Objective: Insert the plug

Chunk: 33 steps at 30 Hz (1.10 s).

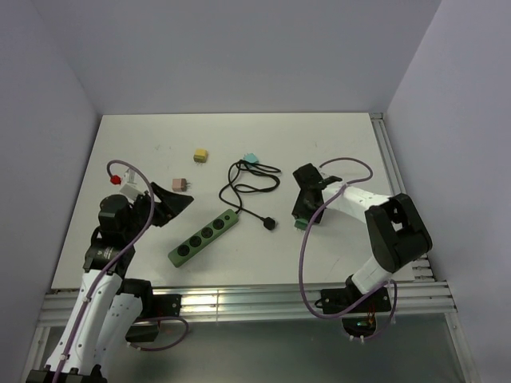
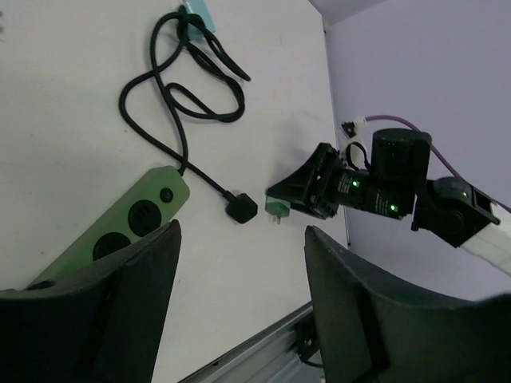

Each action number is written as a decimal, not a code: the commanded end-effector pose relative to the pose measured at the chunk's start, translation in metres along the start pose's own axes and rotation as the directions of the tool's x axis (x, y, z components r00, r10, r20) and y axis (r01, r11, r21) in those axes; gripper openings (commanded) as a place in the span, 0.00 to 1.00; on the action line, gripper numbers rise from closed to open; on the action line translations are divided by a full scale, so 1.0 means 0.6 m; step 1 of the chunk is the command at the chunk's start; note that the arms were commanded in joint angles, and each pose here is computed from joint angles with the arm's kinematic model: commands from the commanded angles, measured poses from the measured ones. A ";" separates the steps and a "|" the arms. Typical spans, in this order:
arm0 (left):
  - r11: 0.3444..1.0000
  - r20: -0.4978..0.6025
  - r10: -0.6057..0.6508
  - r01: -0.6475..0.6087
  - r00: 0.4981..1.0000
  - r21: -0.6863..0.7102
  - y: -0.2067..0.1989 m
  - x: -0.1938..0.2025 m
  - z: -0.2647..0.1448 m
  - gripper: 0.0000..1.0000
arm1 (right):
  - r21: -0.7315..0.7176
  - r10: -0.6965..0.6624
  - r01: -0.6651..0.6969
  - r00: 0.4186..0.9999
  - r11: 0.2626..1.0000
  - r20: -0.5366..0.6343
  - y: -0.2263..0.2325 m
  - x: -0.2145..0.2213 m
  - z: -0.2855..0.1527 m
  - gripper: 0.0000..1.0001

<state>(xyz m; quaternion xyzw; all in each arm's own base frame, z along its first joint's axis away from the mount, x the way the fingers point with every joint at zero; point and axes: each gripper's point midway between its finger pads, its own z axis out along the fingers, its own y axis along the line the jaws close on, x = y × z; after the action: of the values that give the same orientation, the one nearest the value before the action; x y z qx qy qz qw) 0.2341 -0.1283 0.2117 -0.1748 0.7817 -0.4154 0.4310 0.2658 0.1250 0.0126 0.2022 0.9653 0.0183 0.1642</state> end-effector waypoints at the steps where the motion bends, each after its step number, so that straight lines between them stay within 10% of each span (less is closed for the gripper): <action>1: 0.980 -0.053 0.075 -0.064 0.996 0.191 -0.061 0.008 -0.005 0.68 | -0.087 0.002 0.002 0.999 0.996 0.041 0.026 -0.007 -0.016 0.27; 6: 0.948 -0.070 0.127 -0.100 0.989 0.302 -0.102 0.027 0.002 0.63 | -0.315 0.087 -0.060 0.994 0.947 0.073 0.071 -0.010 -0.085 0.00; 19: 0.883 -0.097 0.216 -0.152 0.972 0.443 -0.220 0.133 0.021 0.64 | -0.797 0.255 -0.155 0.967 0.583 -0.001 0.188 0.034 -0.371 0.00; 33: 0.885 -0.108 0.273 -0.206 0.956 0.417 -0.264 0.223 0.022 0.67 | -0.838 0.223 -0.112 0.975 0.535 0.012 0.221 0.072 -0.420 0.00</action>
<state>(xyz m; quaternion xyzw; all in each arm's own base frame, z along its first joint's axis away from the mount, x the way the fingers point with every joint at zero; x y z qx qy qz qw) 0.1427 -0.3108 0.2379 0.0710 0.7451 -0.5288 0.4001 0.1885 0.2654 0.2135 0.1855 0.8383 0.4415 0.2608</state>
